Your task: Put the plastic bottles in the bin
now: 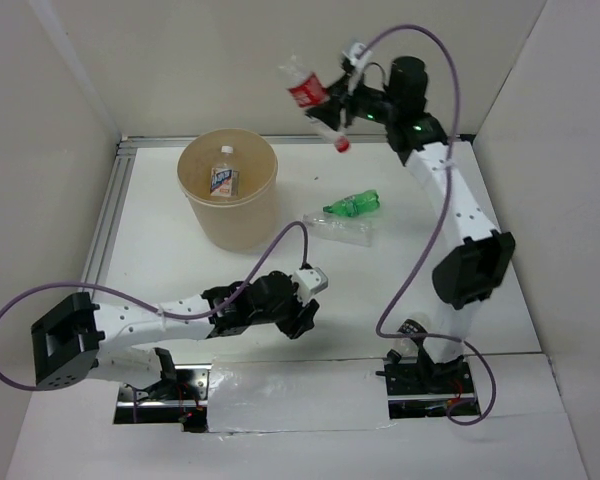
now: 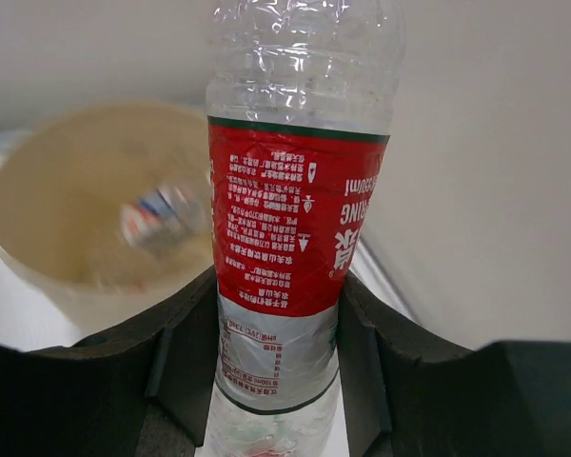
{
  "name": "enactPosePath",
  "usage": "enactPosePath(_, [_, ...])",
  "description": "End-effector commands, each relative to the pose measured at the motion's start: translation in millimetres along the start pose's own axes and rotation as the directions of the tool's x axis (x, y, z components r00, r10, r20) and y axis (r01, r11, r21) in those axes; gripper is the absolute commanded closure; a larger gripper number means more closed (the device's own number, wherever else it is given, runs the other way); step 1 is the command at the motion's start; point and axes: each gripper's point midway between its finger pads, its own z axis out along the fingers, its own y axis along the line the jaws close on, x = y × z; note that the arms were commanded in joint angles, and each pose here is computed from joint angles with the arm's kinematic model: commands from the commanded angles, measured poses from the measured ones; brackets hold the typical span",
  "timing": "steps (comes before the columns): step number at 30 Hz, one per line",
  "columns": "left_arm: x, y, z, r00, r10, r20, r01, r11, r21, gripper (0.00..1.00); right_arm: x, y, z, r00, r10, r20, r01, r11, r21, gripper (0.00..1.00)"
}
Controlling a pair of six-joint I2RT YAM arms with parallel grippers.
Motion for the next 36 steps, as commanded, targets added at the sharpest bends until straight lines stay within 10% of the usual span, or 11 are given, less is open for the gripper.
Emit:
enactPosePath(1, [18, -23, 11, 0.999, -0.041, -0.014, 0.042, 0.997, 0.066, 0.41, -45, 45, 63, 0.987, -0.021, 0.161, 0.052, 0.981, -0.188, 0.67])
enactPosePath(10, [42, -42, 13, 0.997, -0.027, -0.076, 0.034, 0.995, 0.092, 0.35, -59, 124, 171, 0.956, 0.064, 0.285, 0.044, 0.933, -0.358, 0.6])
enactPosePath(15, [26, -47, 14, 0.999, -0.019, -0.03, 0.022, 0.994, 0.109, 0.11, -26, 132, 182, 0.972, 0.104, 0.211, -0.018, 0.927, -0.374, 0.1])
enactPosePath(18, [10, -55, 22, 0.999, 0.033, -0.01, -0.031, 0.99, 0.136, 0.08, -46, 113, 165, 0.97, 0.099, 0.223, -0.021, 0.945, -0.326, 0.0])
enactPosePath(24, [-7, -59, 60, 0.982, 0.188, -0.012, -0.184, 0.973, 0.143, 0.08, -54, 5, 77, 0.983, 0.102, 0.15, -0.087, 0.991, -0.099, 0.14])
enactPosePath(25, [-9, -63, 70, 0.97, 0.241, -0.021, -0.234, 0.958, 0.166, 0.09, -44, -22, 32, 0.985, 0.14, 0.097, -0.136, 0.99, -0.044, 0.43])
enactPosePath(26, [-9, -63, 71, 0.966, 0.259, -0.018, -0.252, 0.953, 0.167, 0.09, -23, -21, 36, 0.983, 0.176, 0.059, -0.173, 0.984, -0.048, 0.43])
enactPosePath(28, [-20, -69, 87, 0.962, 0.274, -0.016, -0.265, 0.943, 0.201, 0.09, 10, -64, -18, 0.973, 0.233, -0.003, -0.232, 0.971, 0.06, 0.85])
enactPosePath(30, [-42, -86, 94, 0.964, 0.265, 0.016, -0.259, 0.926, 0.275, 0.09, 51, -82, -79, 0.951, 0.299, -0.079, -0.284, 0.945, 0.161, 0.83])
enactPosePath(31, [-37, -91, 103, 0.966, 0.258, 0.003, -0.247, 0.921, 0.3, 0.09, 63, -81, -97, 0.94, 0.327, -0.093, -0.308, 0.935, 0.179, 0.64])
enactPosePath(36, [-57, -117, 124, 0.985, 0.172, 0.026, -0.169, 0.909, 0.382, 0.08, 105, -60, -206, 0.896, 0.437, -0.074, -0.391, 0.858, 0.334, 0.33])
